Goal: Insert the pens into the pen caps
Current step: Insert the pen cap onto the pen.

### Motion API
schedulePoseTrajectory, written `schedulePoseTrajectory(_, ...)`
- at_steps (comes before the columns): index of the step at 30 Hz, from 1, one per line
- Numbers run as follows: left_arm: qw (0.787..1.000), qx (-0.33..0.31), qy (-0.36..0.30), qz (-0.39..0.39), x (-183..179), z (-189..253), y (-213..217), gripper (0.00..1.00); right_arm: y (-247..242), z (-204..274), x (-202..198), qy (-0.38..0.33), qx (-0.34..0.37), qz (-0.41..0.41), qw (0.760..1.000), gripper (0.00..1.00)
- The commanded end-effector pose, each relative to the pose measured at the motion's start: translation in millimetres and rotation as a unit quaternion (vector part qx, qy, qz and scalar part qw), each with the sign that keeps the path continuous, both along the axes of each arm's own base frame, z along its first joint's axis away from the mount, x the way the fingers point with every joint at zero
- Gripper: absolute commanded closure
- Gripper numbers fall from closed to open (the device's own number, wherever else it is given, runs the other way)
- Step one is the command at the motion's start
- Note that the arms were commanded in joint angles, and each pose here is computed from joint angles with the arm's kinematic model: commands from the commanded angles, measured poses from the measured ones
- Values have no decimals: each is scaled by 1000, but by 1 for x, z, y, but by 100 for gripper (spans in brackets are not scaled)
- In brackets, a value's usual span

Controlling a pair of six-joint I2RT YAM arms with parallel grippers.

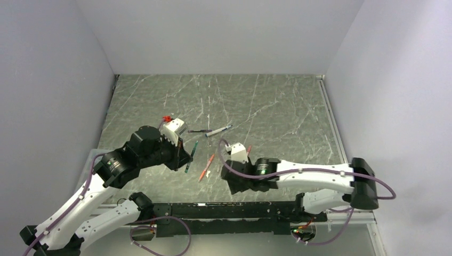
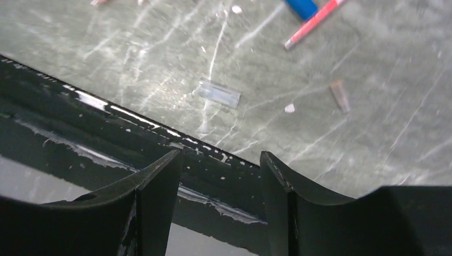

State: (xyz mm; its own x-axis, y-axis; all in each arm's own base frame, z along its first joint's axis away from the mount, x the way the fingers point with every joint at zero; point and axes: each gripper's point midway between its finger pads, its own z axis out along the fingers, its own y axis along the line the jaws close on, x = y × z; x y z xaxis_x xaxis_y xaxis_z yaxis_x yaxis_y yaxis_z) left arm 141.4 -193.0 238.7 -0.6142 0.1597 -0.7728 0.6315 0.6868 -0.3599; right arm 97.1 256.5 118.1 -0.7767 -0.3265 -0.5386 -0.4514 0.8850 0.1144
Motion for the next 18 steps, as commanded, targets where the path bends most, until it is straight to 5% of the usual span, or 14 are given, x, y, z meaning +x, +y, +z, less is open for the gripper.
schedulePoseTrajectory(1,1000,-17,-18,-12,1,9,-4,100,-7,-6,-3,-4,-25,-176,984,41)
schedulePoseTrajectory(6,999,-25,-22,-17,-2,13,-4,100,-9,-31,-16,19,-82,-275,958,61)
schedulePoseTrajectory(14,999,-37,-25,-30,-7,17,-6,100,24,-42,-13,50,41,-349,935,47)
schedulePoseTrajectory(18,998,-41,-25,-33,-9,18,-6,100,16,-55,-10,65,42,-407,910,47)
